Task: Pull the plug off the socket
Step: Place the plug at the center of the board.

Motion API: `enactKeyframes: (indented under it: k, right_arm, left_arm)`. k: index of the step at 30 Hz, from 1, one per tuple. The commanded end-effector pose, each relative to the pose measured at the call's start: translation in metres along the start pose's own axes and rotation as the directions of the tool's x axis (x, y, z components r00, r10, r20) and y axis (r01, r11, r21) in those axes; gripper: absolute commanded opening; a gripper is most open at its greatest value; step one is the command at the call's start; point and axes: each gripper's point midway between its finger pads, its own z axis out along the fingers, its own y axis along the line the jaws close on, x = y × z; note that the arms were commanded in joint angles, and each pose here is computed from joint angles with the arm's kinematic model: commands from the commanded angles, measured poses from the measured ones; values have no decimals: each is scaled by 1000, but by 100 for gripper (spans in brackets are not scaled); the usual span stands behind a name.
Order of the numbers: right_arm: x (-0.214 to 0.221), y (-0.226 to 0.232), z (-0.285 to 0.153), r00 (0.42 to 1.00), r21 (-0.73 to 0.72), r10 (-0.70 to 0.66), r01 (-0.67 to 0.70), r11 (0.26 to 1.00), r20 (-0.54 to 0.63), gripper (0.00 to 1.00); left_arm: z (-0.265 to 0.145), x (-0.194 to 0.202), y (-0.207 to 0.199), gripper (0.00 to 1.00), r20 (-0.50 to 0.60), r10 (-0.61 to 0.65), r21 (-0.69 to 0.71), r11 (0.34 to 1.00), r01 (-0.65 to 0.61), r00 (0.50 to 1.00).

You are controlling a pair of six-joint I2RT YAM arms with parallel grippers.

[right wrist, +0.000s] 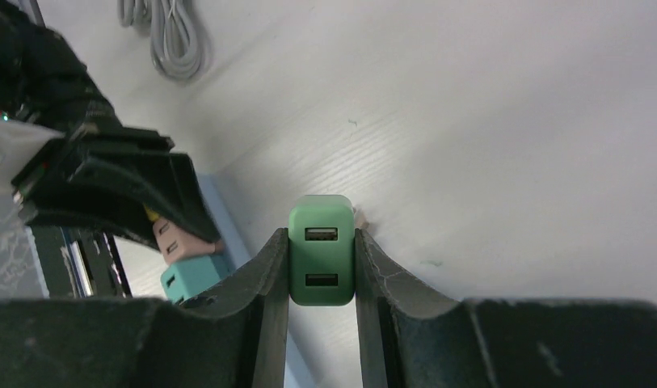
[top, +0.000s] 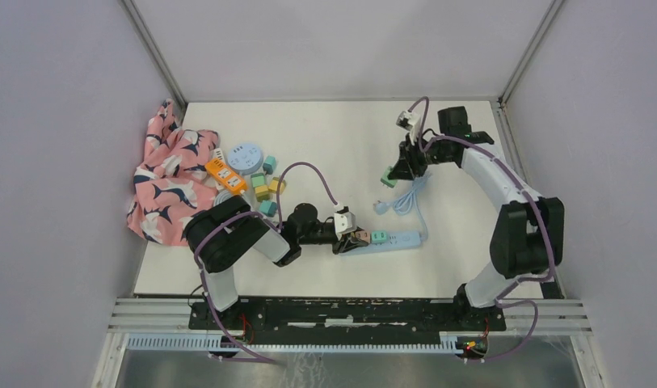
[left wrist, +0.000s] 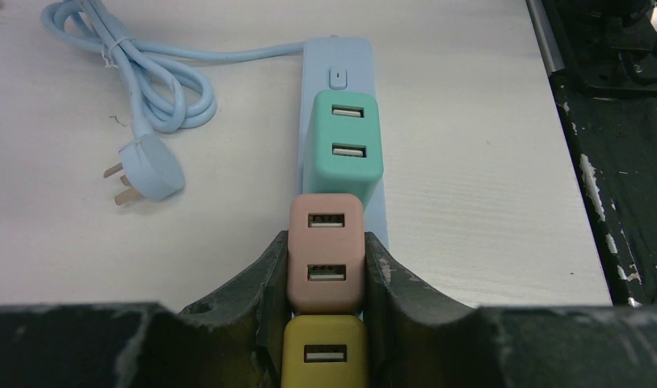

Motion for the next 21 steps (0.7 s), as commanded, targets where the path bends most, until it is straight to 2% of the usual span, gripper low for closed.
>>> enactKeyframes:
  k: [1,6,10,16,21]
  right_arm:
    - [-43,-14,44,994,7,100,-101,995,40,0]
    - [-57,-8,109,980,-56,200,-200,978,-12,2]
    - [-64,18,159,961,-158,268,-275,948,-65,9]
    - [-56,50,219,927,-243,342,-371,896,-155,22]
    - [-58,64,249,897,-281,400,-440,853,-191,40]
  left_arm:
    - [-3,9,5,3,-25,-8,-23,1000,7,1000]
    - [-4,10,5,3,-25,-8,-24,1000,7,1000]
    - [-4,10,5,3,-25,-9,-26,1000,8,1000]
    - [-4,10,5,3,-23,-6,-26,1000,5,1000]
    - [-3,11,5,3,-26,-9,-25,1000,9,1000]
